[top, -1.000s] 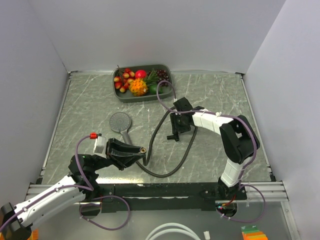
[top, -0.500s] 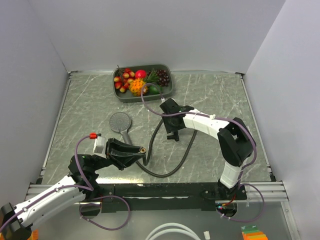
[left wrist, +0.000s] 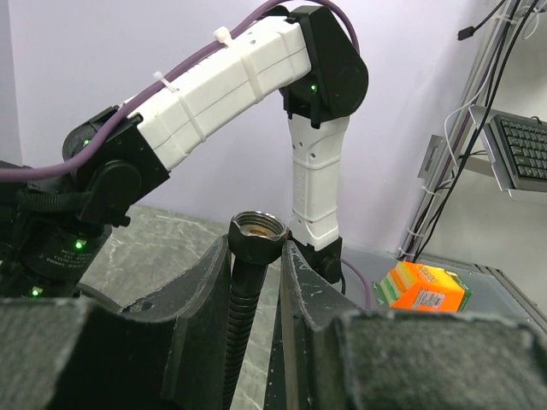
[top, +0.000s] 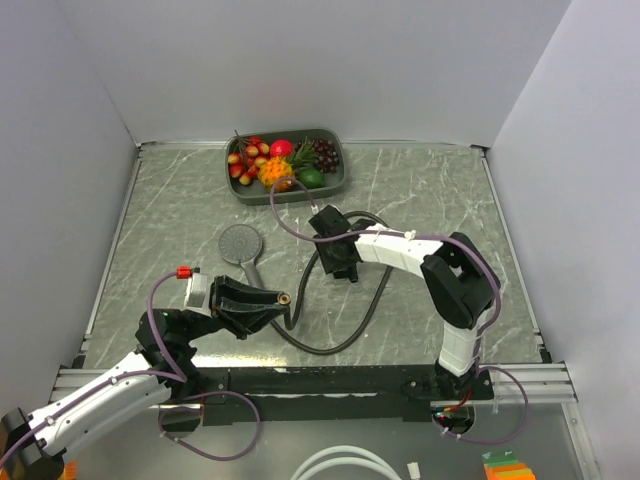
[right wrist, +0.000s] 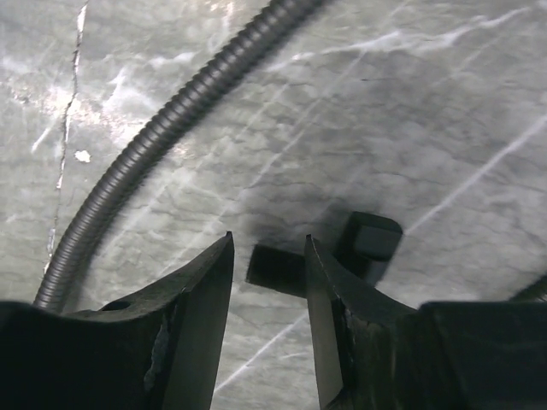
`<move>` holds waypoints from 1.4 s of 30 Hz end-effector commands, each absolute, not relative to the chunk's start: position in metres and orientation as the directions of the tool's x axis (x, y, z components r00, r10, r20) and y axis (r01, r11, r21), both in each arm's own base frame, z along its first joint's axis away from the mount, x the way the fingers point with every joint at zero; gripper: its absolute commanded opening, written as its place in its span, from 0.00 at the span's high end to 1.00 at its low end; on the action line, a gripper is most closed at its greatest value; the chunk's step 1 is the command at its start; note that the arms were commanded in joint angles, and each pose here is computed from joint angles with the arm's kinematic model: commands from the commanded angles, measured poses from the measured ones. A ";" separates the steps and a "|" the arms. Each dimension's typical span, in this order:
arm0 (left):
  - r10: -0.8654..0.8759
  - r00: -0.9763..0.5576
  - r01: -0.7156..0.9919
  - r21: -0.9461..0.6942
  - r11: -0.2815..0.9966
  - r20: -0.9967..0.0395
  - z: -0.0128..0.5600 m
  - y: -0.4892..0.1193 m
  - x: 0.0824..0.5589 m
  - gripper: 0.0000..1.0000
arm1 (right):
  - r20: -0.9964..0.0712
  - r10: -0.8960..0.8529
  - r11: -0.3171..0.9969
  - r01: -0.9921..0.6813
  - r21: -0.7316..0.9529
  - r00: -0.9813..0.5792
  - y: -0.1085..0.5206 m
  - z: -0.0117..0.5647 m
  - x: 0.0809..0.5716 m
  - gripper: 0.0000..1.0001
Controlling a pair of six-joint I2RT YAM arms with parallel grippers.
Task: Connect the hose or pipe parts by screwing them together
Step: Pick up the adaptor from the center of the board.
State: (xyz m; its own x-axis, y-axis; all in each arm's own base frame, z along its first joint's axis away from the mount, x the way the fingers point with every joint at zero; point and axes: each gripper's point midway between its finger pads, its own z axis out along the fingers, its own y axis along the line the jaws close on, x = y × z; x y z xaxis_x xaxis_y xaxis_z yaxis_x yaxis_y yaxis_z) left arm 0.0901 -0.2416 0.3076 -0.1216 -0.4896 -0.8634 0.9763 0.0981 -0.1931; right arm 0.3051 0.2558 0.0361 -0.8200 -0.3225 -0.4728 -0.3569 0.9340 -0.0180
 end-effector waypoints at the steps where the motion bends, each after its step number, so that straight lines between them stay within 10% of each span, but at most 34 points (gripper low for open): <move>1: -0.546 -0.056 0.987 -0.127 0.093 -0.836 0.334 -0.234 0.084 0.99 | -0.462 -0.329 0.926 -0.378 0.013 -0.824 0.261 0.025 0.293 0.56; 23: -0.545 -0.062 0.987 -0.130 0.089 -0.836 0.334 -0.233 0.084 0.99 | -0.551 -0.373 0.902 -0.431 -0.027 -0.747 0.238 0.100 0.281 0.55; 42: -0.550 -0.060 0.988 -0.129 0.087 -0.833 0.336 -0.232 0.083 0.99 | -0.267 -0.585 0.811 -0.545 -0.214 -0.766 0.219 0.055 0.287 0.46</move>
